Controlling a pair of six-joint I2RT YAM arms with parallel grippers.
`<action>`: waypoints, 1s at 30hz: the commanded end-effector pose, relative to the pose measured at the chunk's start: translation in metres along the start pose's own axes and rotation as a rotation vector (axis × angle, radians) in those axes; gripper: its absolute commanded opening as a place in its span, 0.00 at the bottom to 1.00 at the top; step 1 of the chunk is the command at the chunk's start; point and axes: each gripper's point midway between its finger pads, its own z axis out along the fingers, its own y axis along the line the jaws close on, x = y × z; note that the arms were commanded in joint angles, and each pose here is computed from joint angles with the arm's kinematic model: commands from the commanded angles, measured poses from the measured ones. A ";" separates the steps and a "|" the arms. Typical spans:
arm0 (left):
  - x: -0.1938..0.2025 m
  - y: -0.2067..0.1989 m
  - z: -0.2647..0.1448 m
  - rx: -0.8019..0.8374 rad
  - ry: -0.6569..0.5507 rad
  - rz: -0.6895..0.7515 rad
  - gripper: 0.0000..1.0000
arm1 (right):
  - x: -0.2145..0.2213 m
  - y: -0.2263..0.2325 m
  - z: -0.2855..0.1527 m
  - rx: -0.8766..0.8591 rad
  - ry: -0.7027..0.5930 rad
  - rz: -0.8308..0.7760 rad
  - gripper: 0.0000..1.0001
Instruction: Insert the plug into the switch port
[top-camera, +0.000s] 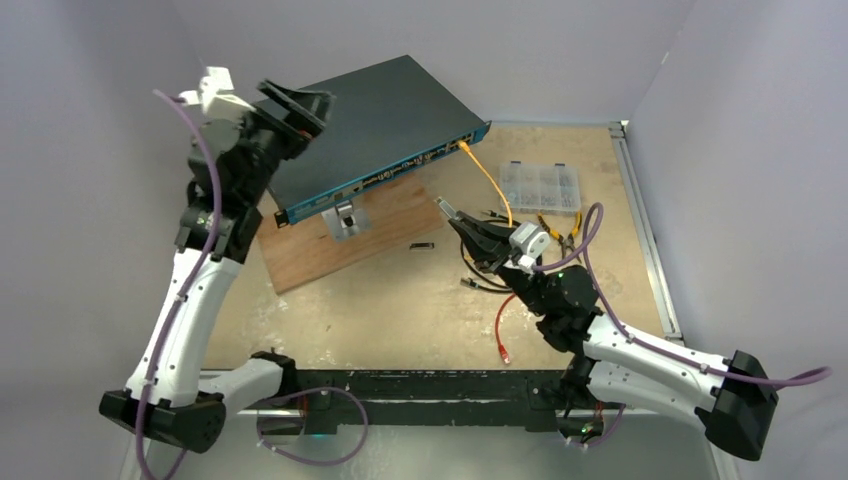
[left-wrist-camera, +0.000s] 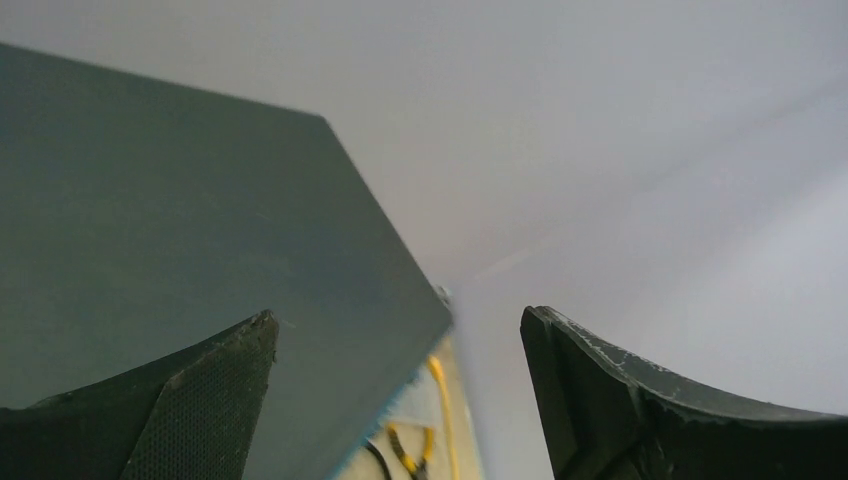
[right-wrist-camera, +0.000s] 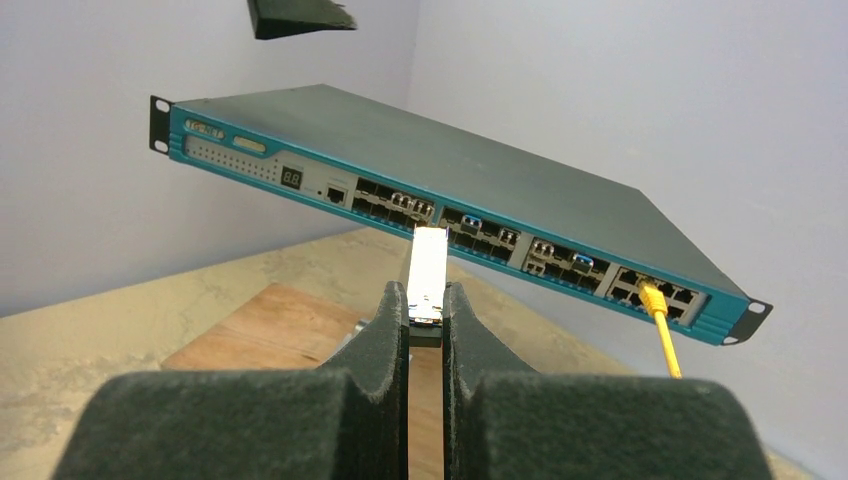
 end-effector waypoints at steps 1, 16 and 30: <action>-0.047 0.041 -0.007 -0.084 -0.029 0.019 0.91 | -0.022 -0.008 0.007 0.034 -0.048 0.012 0.00; -0.113 0.140 -0.078 -0.559 -0.255 0.095 0.90 | -0.018 -0.002 0.012 0.002 -0.034 -0.001 0.00; -0.031 0.177 -0.047 -0.465 -0.017 -0.198 0.86 | -0.020 0.001 0.018 -0.017 -0.032 -0.002 0.00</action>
